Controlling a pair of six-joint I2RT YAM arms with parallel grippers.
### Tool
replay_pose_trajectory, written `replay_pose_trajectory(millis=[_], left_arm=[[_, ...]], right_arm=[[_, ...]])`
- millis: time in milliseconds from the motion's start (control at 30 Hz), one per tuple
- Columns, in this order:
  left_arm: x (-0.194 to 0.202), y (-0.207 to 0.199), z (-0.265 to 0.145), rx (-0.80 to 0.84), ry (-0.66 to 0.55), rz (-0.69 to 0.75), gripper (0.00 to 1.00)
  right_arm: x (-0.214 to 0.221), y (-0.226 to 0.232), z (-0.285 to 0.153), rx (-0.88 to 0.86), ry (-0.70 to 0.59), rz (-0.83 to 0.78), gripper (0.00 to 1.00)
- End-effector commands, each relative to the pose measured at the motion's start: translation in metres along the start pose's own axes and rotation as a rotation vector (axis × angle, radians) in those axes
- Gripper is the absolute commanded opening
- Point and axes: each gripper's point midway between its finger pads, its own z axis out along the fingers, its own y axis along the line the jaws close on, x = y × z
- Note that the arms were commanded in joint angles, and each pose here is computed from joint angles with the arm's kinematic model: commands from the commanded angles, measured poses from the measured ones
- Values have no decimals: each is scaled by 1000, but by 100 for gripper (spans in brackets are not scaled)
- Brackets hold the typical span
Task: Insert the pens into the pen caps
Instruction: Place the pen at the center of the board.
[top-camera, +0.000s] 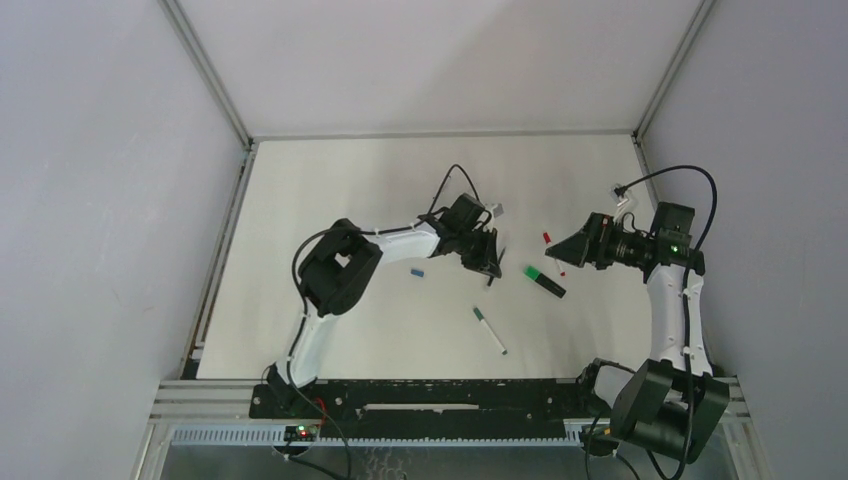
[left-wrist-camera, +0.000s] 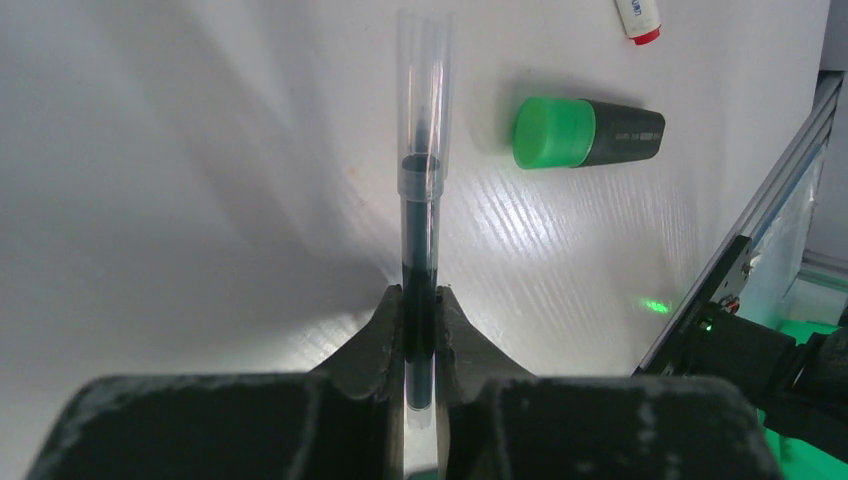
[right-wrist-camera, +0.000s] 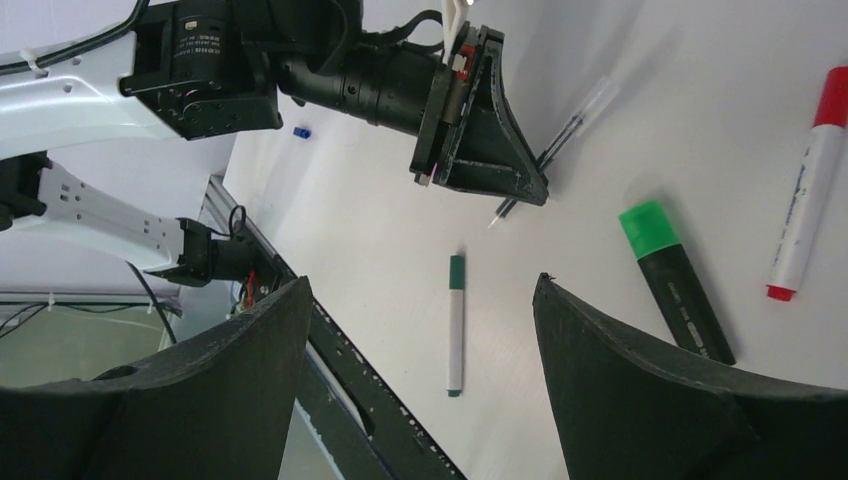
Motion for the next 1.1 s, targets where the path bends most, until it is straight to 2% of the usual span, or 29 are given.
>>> replay_pose_trajectory(millis=[0,267,567,800,867,1067], left_arm=[[-5,-13,5,-4,29,-18,12],[-9,2,9,-122,41,-47,29],[-31,-13,-9,-125,-25,-8,32],[-80,-48,-69,-120,-262,115,33],[-95,-60,-102,-129,-364,162,33],[-106,-62,-198,-262,-614,316,33]], right_arm=[[-12,0,-3,-2,-44,-49,88],[-12,-3,-2,-7,-48,-33,88],[-11,-2,-2,-8,-49,-37,88],[-11,-1,-2,-13,-49,-62,88],[-12,-1,-2,-13,-50,-74,88],[-14,3,10,2,-1,-160,87]])
